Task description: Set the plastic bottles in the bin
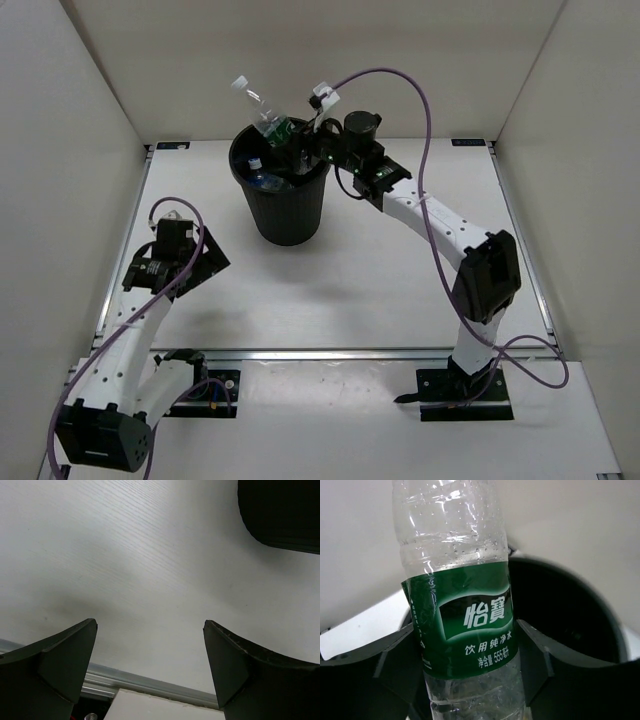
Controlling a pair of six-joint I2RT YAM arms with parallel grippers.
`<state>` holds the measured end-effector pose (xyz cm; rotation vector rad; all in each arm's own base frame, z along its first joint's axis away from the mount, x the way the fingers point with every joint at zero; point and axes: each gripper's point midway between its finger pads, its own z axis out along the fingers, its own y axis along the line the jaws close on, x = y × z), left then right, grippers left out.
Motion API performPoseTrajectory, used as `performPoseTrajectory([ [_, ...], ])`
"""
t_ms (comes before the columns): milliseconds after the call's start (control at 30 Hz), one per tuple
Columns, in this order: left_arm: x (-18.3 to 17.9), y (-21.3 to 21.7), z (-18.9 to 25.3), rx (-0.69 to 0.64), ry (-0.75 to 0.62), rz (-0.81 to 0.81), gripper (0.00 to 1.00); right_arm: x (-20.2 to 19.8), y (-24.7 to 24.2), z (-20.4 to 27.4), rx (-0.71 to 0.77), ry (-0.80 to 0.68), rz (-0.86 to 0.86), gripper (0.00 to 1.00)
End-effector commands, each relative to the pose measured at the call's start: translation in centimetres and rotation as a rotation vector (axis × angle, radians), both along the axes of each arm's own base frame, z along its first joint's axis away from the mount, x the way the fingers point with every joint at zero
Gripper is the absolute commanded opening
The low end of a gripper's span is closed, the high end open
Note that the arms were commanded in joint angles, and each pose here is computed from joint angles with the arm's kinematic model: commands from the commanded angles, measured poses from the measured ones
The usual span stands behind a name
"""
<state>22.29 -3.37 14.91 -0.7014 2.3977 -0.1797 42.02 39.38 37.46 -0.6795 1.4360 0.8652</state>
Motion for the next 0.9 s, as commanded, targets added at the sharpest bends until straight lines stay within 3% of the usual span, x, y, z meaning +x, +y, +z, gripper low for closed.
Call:
performPoseTrajectory([
  [0, 1.6, 0.2, 1.8, 0.013, -0.056, -0.021, 0.98, 0.4, -0.4, 1.1, 0.051, 0.006, 0.022, 0.69],
  [133, 2.2, 0.5, 2.2, 0.014, -0.067, -0.006, 0.99, 0.9, -1.0, -0.5, 0.025, 0.03, 0.004, 0.99],
  [367, 2.6, -0.1, 2.0, 0.002, -0.052, -0.04, 0.99, 0.3, -3.2, 2.8, 0.015, -0.017, -0.075, 0.99],
  [500, 3.2, 0.4, 2.2, 0.025, -0.049, -0.038, 0.98, -1.0, -7.5, 3.4, 0.012, 0.039, -0.195, 0.99],
  [700, 4.4, 0.0, 2.4, 0.015, -0.038, -0.059, 0.99, -3.8, -19.9, -4.5, -0.021, 0.436, -0.511, 0.99],
  [867, 4.8, 0.4, 1.4, 0.045, 0.022, -0.063, 0.99, -9.4, -32.0, -15.1, -0.272, 0.742, -0.88, 0.99],
])
